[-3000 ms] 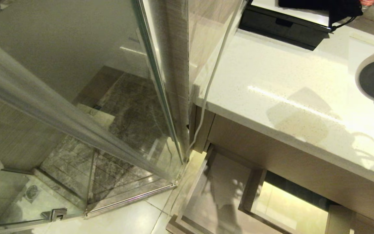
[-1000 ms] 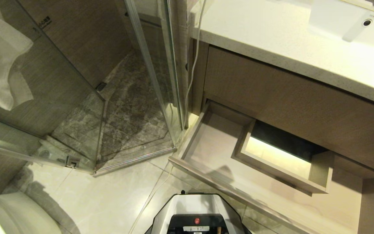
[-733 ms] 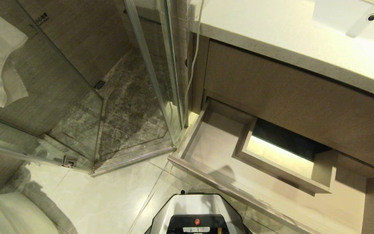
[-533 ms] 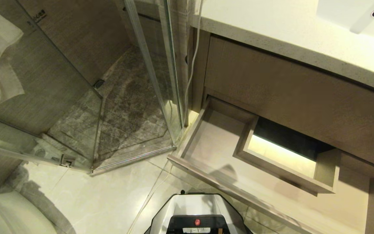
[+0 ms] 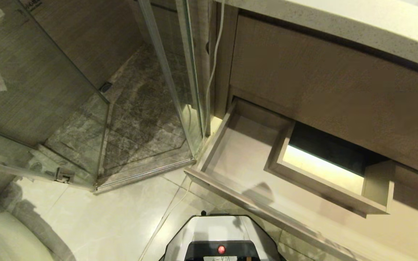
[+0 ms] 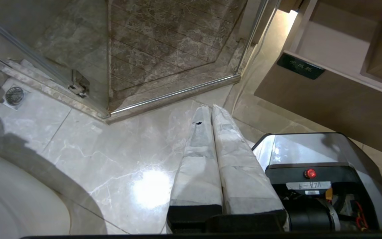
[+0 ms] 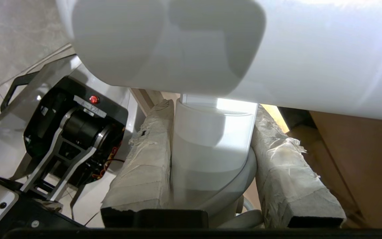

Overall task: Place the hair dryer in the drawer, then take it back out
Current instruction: Put it into the drawer

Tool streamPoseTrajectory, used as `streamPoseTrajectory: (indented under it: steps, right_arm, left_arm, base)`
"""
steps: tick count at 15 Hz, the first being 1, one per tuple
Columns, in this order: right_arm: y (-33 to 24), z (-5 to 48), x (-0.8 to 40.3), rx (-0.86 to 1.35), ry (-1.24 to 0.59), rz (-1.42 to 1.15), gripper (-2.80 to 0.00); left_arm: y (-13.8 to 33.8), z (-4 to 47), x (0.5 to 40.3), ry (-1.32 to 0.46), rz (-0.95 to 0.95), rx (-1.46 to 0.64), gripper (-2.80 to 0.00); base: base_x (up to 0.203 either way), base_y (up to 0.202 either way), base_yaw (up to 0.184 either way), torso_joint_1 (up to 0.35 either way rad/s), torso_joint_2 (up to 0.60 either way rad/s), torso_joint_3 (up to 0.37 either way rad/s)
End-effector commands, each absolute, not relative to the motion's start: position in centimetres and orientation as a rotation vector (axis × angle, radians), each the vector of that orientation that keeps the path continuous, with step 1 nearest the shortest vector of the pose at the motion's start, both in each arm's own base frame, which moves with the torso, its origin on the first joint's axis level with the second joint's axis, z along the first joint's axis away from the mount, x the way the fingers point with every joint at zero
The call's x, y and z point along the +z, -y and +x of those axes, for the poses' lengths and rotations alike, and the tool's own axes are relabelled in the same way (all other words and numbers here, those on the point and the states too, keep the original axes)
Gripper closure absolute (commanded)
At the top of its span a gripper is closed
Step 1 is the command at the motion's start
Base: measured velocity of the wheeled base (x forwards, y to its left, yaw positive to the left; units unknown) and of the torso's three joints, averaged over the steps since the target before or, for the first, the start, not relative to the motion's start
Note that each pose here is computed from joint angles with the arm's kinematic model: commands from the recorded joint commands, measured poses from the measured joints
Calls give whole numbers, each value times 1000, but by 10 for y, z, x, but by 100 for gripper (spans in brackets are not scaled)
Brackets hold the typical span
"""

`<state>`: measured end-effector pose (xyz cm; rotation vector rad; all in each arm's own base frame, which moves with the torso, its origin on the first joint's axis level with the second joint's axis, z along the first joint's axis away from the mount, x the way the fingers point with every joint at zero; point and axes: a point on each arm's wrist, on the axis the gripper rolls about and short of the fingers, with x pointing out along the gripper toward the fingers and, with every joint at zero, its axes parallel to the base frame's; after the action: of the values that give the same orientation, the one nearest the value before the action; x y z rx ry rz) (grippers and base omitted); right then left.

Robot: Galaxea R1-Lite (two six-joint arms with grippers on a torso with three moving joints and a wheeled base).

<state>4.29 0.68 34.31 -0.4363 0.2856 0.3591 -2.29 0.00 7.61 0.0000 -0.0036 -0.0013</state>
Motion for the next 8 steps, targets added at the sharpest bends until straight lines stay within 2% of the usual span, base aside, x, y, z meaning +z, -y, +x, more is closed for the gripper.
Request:
streamPoseTrajectory:
  steps: [1, 4, 8]
  right_arm:
    - [-7, 40, 342, 361, -285, -439, 0]
    - [-7, 40, 341, 362, -289, -438, 0]
    - [-7, 41, 339, 365, -298, -437, 0]
  left_arm:
    - [0, -23, 76, 5, 0, -2, 0]
    - [0, -23, 76, 5, 0, -2, 0]
    - [0, -23, 76, 5, 0, -2, 0]
  base:
    - [0, 0, 0, -370, 530, 124]
    - [0, 0, 0, -293, 435, 145]
    - [0, 0, 0, -57, 395, 325]
